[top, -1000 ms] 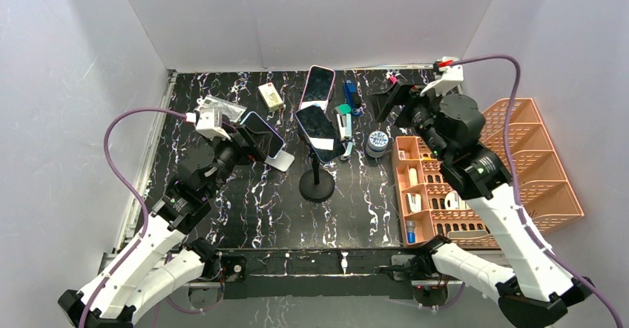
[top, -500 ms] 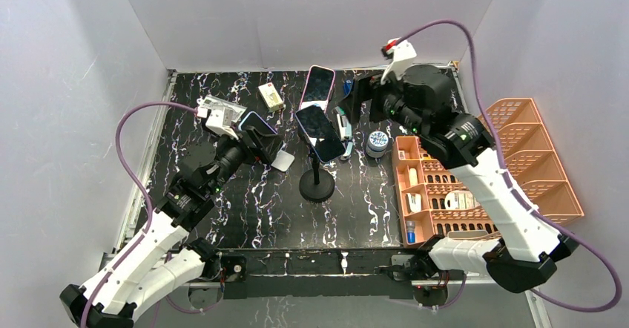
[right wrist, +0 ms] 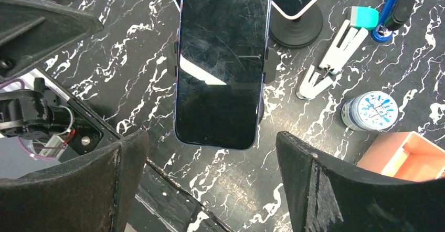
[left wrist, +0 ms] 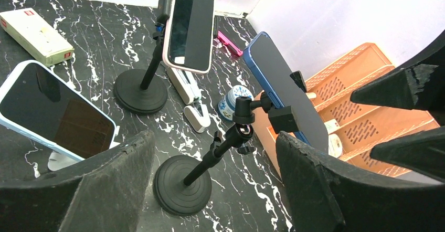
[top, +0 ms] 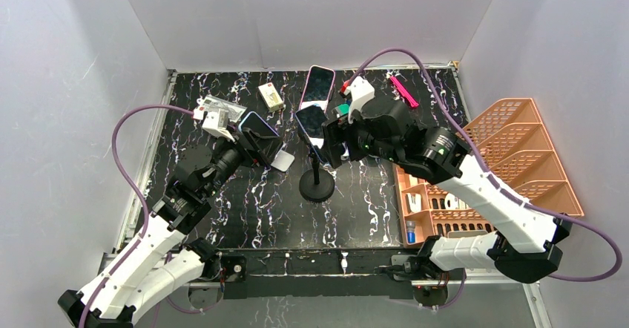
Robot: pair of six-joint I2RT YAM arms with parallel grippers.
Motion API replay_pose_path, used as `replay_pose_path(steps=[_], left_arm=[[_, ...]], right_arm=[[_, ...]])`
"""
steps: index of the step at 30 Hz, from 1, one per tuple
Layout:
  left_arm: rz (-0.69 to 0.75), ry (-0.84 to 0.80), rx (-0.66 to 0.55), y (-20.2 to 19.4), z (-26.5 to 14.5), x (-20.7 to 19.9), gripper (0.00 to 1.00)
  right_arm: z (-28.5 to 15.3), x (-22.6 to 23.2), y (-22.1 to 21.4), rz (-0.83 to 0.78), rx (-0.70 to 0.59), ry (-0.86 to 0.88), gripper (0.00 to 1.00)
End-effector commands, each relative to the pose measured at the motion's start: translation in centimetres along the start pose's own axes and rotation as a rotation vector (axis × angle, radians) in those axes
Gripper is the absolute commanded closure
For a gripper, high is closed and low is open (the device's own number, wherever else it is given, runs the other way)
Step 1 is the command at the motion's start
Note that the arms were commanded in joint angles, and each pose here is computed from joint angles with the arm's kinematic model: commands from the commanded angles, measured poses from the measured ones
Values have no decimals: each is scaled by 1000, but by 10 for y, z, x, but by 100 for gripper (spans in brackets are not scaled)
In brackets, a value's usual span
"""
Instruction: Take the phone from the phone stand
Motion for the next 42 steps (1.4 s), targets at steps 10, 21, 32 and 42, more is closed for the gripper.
replay_pose_path(steps=[10,21,32,42], left_arm=[[-35,-39,-10,6,-1,-9,19],[-50,-48,-7,5,-5,-10,19],[-90,-95,8,3,-2,-17,19],[-162,-203,54,-6,8,-30,20]], right_arm=[[26,0,-10,-12,31,-75,1],[37,8,-6,-17,45,-39,1],[46,7,-5,-24,72,-69,1],[48,6,-7,-15,51,-74,2]])
Point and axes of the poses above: each gripper's point midway between its finger pads, its own z axis out along the fingers, its own x axis along the line the jaws close on, y = z × x, the point moved 6 cm from there along -z, back along the fingers, and after that the axes turned 4 degrees about -z, right-handed, at the moved point
